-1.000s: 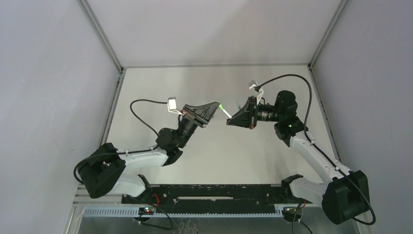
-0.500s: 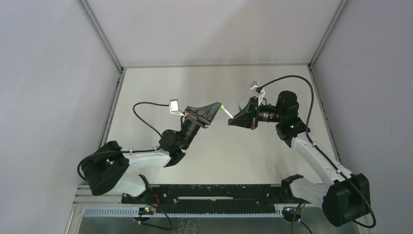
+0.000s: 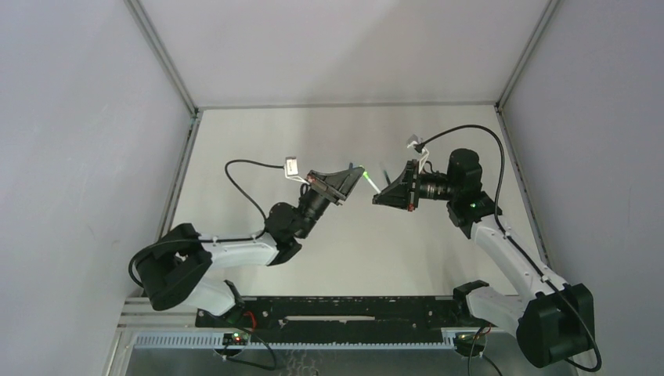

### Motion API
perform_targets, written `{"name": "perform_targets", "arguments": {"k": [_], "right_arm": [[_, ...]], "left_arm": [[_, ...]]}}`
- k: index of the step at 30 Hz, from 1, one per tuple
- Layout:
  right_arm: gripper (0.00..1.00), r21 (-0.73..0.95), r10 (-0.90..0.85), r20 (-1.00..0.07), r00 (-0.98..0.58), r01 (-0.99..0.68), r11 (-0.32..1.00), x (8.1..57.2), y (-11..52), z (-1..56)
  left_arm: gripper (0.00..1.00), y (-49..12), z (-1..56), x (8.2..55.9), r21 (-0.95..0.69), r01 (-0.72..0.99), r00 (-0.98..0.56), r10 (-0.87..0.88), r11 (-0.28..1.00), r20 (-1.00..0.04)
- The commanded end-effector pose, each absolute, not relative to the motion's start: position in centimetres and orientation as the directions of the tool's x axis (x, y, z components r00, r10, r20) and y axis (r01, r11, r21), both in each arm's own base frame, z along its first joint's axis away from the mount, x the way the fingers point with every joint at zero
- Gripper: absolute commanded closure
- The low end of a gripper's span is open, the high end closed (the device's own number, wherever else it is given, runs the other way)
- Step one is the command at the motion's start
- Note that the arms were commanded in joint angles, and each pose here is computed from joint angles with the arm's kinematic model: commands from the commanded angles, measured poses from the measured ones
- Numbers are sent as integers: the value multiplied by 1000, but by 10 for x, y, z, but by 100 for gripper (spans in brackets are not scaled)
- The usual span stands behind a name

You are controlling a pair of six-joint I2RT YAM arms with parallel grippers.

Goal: Insert the pens into the pen caps
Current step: Insert the pen cap onto the pen.

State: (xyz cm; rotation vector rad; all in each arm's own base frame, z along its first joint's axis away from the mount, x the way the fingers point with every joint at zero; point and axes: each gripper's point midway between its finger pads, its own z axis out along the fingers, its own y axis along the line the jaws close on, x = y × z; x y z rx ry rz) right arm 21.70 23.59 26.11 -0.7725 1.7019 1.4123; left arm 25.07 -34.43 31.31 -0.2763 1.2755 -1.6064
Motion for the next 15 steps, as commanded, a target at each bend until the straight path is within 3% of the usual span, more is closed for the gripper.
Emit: {"name": "perform_targets", "arguments": {"k": [1, 5, 10, 13, 15], "right_arm": [[100, 405, 87, -914, -396, -884, 234, 234, 238, 288], [100, 428, 110, -904, -414, -874, 229, 234, 238, 287], [100, 442, 128, -897, -423, -868, 225, 235, 239, 284], [100, 431, 133, -902, -410, -867, 251, 239, 237, 283], [100, 417, 140, -909, -393, -861, 292, 247, 231, 282]], "left_arm": [[100, -408, 229, 167, -795, 580, -700, -391, 177, -598], [100, -413, 222, 168, -784, 579, -687, -383, 225, -618], [100, -414, 241, 170, -845, 525, -713, -491, 101, -501], [100, -428, 244, 157, -852, 521, -757, -434, 49, -488], [100, -434, 233, 150, -839, 536, -763, -371, 94, -529]]}}
